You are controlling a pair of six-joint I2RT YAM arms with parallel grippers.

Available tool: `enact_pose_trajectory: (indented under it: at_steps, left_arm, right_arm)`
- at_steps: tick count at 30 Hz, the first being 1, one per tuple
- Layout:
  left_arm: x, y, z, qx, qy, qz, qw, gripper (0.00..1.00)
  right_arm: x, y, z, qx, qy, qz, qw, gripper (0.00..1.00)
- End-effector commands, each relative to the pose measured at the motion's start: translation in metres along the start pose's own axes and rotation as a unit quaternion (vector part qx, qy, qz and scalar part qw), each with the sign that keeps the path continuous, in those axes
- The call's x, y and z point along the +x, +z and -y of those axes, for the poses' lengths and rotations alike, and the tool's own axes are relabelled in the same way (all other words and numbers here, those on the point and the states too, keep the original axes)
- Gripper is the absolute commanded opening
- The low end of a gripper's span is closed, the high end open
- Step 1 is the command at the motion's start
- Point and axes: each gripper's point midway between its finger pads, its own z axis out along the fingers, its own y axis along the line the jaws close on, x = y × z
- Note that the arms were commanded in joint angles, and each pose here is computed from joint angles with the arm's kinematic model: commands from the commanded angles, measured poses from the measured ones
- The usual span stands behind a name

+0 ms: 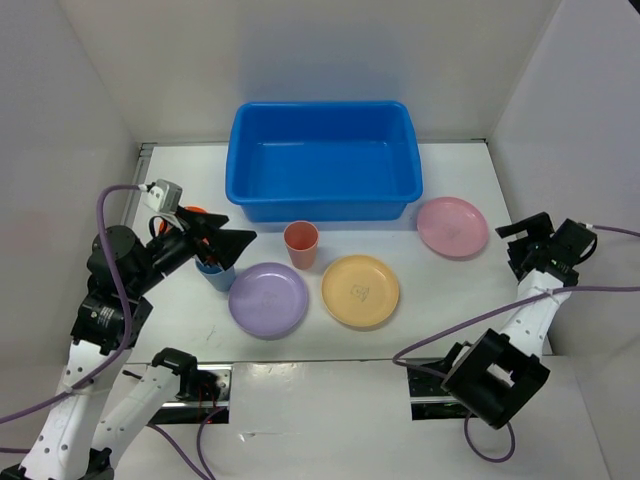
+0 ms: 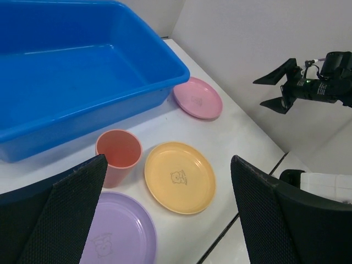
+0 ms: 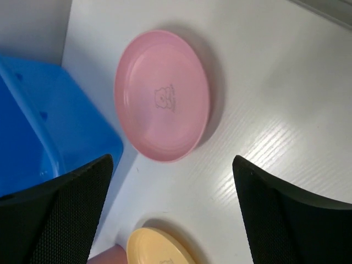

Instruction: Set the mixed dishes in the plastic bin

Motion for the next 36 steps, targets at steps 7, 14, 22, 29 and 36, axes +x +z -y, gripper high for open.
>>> enact_pose_trajectory:
  at_steps: [7,14,22,29,36]
  left_arm:
    - [0.002,0.004,-0.003,-0.003,0.0,-0.004,1.0,0.99]
    - [0.008,0.009,-0.005,0.002,-0.009,-0.015,1.0,0.99]
    - [0.005,0.005,-0.001,0.006,-0.005,-0.007,1.0,0.99]
    - [0.002,0.004,-0.003,-0.003,-0.001,-0.004,1.0,0.99]
    - [-0.004,0.001,-0.008,-0.025,0.008,0.0,1.0,0.99]
  right_arm:
    - [0.038,0.037,0.017,-0.029,0.02,-0.085,0.996,0.87]
    - [0.068,0.061,0.016,-0.015,0.023,-0.111,0.993,0.96]
    - [0.09,0.094,0.009,0.0,0.037,-0.125,0.991,1.0]
    - [0.1,0.107,0.019,0.022,0.089,-0.122,0.988,0.9]
    - [0.094,0.106,0.016,0.045,0.164,-0.069,0.983,0.67]
